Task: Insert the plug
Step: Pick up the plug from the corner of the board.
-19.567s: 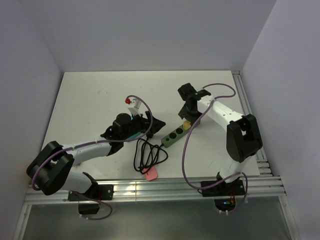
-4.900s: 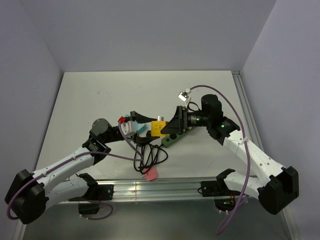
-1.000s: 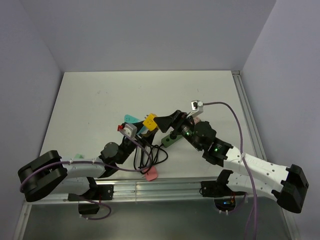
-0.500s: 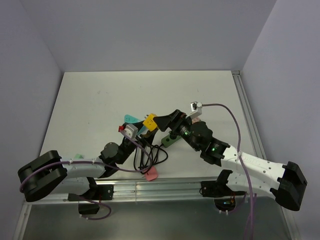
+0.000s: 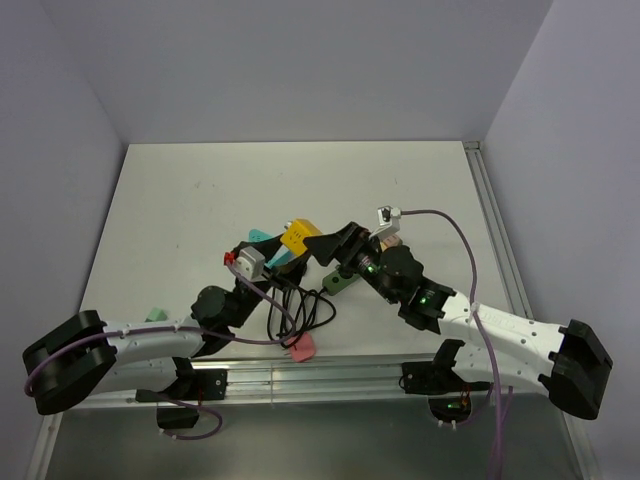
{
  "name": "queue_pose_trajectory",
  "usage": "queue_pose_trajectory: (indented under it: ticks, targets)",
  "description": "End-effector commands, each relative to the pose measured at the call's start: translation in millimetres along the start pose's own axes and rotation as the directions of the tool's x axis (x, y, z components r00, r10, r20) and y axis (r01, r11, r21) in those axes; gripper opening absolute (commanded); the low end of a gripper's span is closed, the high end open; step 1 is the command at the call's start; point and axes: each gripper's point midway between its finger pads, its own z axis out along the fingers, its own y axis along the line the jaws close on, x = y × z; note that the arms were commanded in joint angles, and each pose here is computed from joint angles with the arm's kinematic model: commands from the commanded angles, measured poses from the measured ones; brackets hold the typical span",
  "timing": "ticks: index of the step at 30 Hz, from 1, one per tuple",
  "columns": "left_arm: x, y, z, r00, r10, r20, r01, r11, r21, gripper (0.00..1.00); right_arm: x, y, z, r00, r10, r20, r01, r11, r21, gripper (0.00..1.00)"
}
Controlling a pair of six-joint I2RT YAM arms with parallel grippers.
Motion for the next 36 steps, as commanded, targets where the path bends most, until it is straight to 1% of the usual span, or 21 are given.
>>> queue_pose_trajectory:
  ticks: [1,8,10,13,18,20,21,22,24,25,27,28,29,30,31,32,33,35,36]
  targets:
    - [-143,-9,-6,0.845,-0.18,0.503,0.155,0.984,0.092,0.0,0,23,-2,1.0,-0.004,0.0,0.004,0.993,-0.118,1.0]
    - [-144,-10,-3,0.832,-0.209,0.515,0.179,0.978,0.108,0.0,7,23,3,1.0,0.013,-0.012,-0.014,0.992,-0.122,0.98]
    - [-144,-11,-4,0.826,-0.222,0.518,0.19,0.975,0.114,0.0,6,24,2,1.0,0.016,0.001,-0.016,0.992,-0.129,0.92]
    - [-144,-10,-4,0.823,-0.221,0.523,0.19,0.975,0.113,0.0,6,22,1,1.0,0.026,0.003,-0.026,0.993,-0.119,0.89]
    - [-145,-11,-2,0.822,-0.221,0.524,0.19,0.975,0.113,0.0,8,21,2,0.999,0.032,0.004,-0.031,0.994,-0.108,0.86]
    - [-147,-11,-3,0.817,-0.226,0.531,0.193,0.974,0.118,0.0,9,20,3,0.999,0.038,0.003,-0.038,0.994,-0.102,0.83]
    - [-148,-12,-3,0.813,-0.228,0.536,0.193,0.974,0.122,0.0,10,20,4,0.999,0.039,0.003,-0.039,0.994,-0.099,0.8]
    - [-146,-12,-2,0.815,-0.231,0.531,0.195,0.973,0.124,0.0,10,21,4,0.999,0.04,0.003,-0.039,0.994,-0.101,0.71]
    - [-145,-14,-2,0.816,-0.237,0.528,0.198,0.971,0.131,0.0,9,20,4,0.999,0.043,0.008,-0.042,0.995,-0.096,0.62]
    - [-144,-15,-2,0.816,-0.243,0.524,0.2,0.97,0.137,0.0,7,22,4,0.999,0.044,0.012,-0.043,0.994,-0.097,0.54]
    - [-142,-15,-3,0.82,-0.246,0.516,0.204,0.969,0.139,0.0,4,19,3,0.999,0.036,0.028,-0.033,0.996,-0.078,0.43]
    - [-141,-15,-3,0.821,-0.25,0.513,0.207,0.968,0.141,0.0,-1,21,2,0.998,0.036,0.042,-0.033,0.996,-0.079,0.3]
    - [-139,-16,-3,0.826,-0.252,0.505,0.208,0.968,0.143,0.01,-3,22,1,0.998,0.036,0.047,-0.032,0.996,-0.079,0.25]
    - [-140,-16,-4,0.824,-0.256,0.505,0.21,0.967,0.147,0.04,-5,19,1,0.998,0.029,0.057,-0.025,0.998,-0.066,0.23]
    - [-138,-17,-4,0.828,-0.259,0.497,0.211,0.966,0.153,0.06,-7,20,0,0.998,0.026,0.065,-0.022,0.998,-0.066,0.17]
    - [-135,-18,-5,0.834,-0.26,0.487,0.21,0.965,0.156,0.09,-9,20,-2,0.997,0.02,0.069,-0.016,0.998,-0.063,0.15]
    - [-138,-18,-6,0.83,-0.27,0.489,0.217,0.963,0.163,0.16,-12,21,-2,0.997,0.016,0.079,-0.011,0.998,-0.06,0.08]
    - [-133,-19,-6,0.844,-0.27,0.464,0.217,0.962,0.165,0.23,-14,19,-4,0.997,-0.004,0.077,0.007,0.999,-0.041,0.03]
    - [-136,-18,-8,0.839,-0.282,0.465,0.23,0.959,0.168,0.31,-18,23,-4,0.997,-0.01,0.083,0.014,0.999,-0.04,0.0]
